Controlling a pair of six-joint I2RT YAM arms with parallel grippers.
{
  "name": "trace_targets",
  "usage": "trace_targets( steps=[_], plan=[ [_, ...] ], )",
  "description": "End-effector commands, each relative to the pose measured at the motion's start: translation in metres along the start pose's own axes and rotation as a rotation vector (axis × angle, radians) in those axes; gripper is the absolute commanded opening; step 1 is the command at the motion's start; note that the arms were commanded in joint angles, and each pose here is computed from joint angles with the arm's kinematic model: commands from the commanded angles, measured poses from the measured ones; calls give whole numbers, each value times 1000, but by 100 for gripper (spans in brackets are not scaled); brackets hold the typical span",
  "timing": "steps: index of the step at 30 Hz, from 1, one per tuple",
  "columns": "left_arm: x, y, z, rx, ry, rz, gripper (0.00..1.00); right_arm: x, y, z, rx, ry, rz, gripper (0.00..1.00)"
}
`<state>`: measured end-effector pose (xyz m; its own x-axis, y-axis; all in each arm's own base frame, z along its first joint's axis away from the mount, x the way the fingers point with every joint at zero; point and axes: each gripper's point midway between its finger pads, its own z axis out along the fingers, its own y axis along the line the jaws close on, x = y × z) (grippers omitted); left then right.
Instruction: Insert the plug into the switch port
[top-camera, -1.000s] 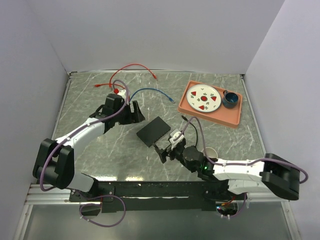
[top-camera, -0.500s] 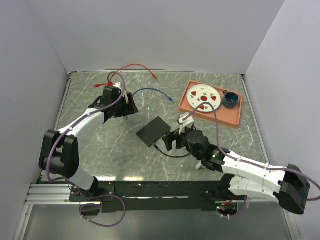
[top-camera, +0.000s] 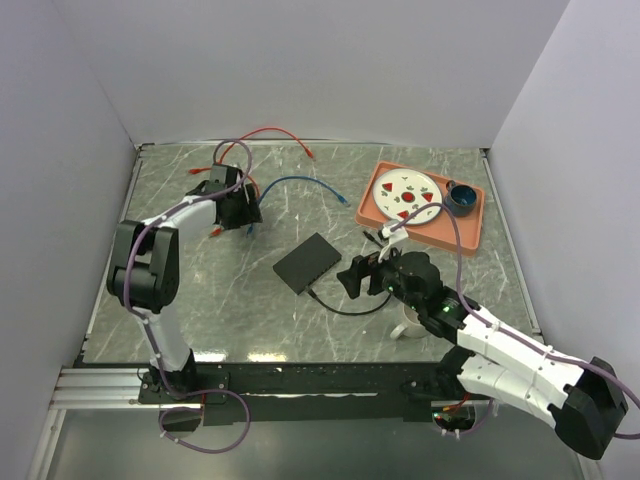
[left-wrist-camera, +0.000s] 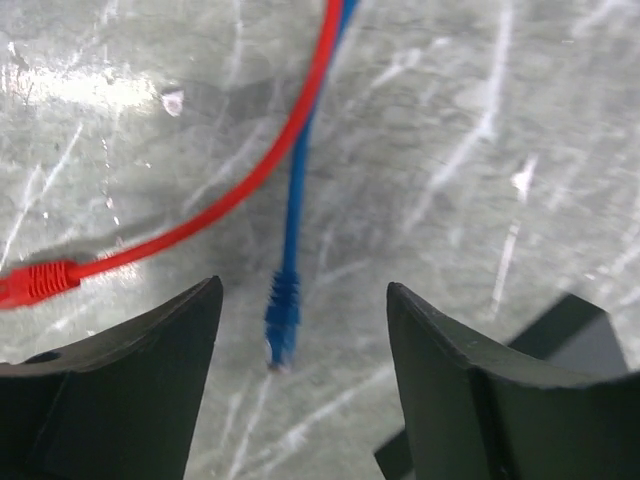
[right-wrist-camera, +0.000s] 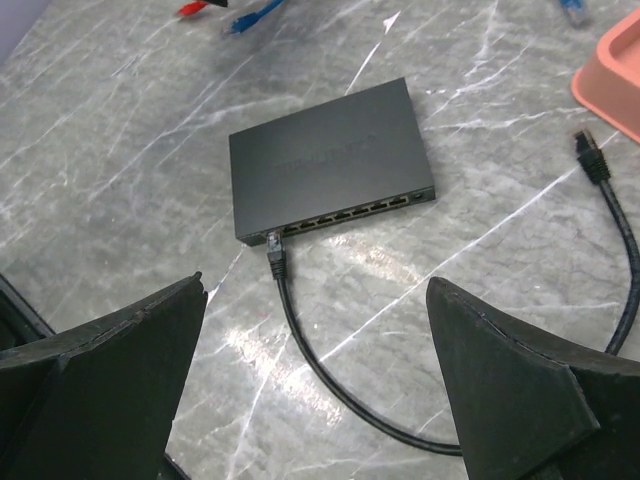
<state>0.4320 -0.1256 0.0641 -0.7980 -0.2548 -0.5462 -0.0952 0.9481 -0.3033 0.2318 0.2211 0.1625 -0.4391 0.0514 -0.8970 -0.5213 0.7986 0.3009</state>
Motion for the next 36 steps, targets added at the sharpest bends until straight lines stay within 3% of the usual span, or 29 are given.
trace_targets(
  steps=[1, 6, 9, 14, 15, 18, 25, 32, 36],
  plan=[
    [-15, 1, 9, -14, -14, 19, 71, -16, 5, -6, -26, -41, 22, 99],
    [-6, -4, 20, 24, 35, 9, 61, -14, 1, -9, -11, -40, 25, 99],
    [3, -7, 22, 53, 62, 3, 42, -13, -4, -10, 6, -44, 31, 99],
    [24, -8, 20, 91, 91, -26, 20, -13, -5, -11, 7, -53, 44, 99],
    [26, -8, 20, 90, 94, -25, 12, -12, -6, -11, 8, -51, 45, 99],
    [24, -7, 17, 89, 96, -18, 1, -12, -6, -11, 6, -46, 45, 99],
    [-27, -36, -22, 153, -12, -2, 1, -17, -5, -16, 6, -62, 43, 99],
    [-106, -91, -125, 332, -260, 33, 1, -29, -3, -26, 2, -88, 30, 99],
    [-122, -111, -182, 438, -398, 74, 1, -53, 12, -37, -51, -107, 1, 99]
  ],
)
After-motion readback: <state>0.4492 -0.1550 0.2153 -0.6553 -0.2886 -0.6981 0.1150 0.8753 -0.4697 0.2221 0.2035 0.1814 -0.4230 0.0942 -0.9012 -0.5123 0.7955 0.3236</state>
